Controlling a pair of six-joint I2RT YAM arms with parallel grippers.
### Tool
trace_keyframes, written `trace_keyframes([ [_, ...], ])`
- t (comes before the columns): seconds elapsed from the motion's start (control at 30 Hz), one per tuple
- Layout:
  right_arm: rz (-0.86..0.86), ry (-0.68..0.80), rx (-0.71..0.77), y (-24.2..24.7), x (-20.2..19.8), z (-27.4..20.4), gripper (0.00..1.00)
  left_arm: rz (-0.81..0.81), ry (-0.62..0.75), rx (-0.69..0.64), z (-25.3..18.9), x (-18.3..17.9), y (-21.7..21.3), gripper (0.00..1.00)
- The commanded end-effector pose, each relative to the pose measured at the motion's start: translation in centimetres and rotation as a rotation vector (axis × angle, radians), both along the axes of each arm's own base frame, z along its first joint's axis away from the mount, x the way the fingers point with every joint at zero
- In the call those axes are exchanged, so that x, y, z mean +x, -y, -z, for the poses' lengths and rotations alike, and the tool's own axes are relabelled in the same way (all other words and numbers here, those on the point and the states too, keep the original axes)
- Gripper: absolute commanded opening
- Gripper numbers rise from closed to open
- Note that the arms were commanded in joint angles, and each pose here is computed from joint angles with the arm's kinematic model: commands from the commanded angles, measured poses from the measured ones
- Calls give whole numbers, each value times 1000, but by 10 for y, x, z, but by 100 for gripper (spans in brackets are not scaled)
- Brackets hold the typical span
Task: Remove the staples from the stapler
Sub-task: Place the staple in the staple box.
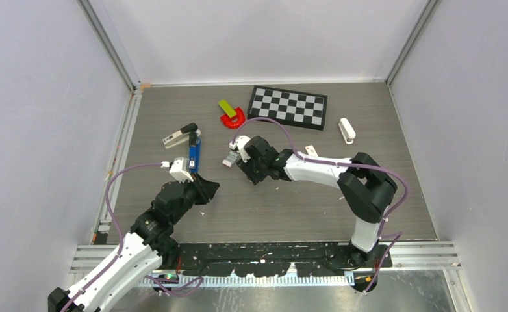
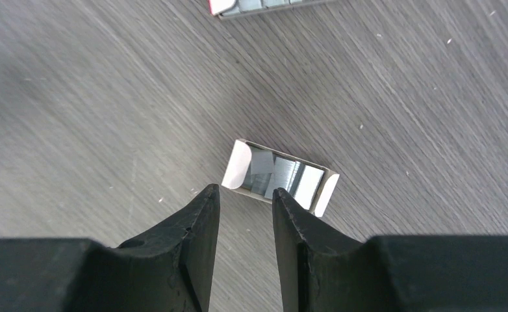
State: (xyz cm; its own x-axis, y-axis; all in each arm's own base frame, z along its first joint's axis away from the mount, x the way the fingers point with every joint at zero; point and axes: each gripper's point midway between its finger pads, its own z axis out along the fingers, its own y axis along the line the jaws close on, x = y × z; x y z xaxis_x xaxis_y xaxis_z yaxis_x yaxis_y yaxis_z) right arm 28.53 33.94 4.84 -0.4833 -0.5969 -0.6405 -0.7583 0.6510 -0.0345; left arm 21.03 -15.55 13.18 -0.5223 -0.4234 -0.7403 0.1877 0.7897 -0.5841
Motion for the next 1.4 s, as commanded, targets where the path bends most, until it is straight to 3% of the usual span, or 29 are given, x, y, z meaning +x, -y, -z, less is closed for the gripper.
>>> trace_keyframes([
  [0.0, -58, 44, 134, -12, -2, -52, 41, 2, 67, -43, -23, 5, 3, 19],
  [0.1, -68, 60, 174, -14, -3, -69, 38, 1, 72, -46, -25, 4, 2, 19],
  [0.2, -21, 84, 192, -17, 8, -76, 27, 0, 72, -47, -25, 4, 2, 19],
  [0.4, 1, 53, 139, -26, 22, -49, 12, 2, 68, -59, -22, 1, 2, 18],
  [0.67, 39, 75, 85, -24, 38, -36, 10, 1, 64, -56, -19, 1, 2, 18],
  [1.37, 13, 23, 44, -10, 30, -24, 7, -2, 66, -48, -19, 1, 0, 19],
])
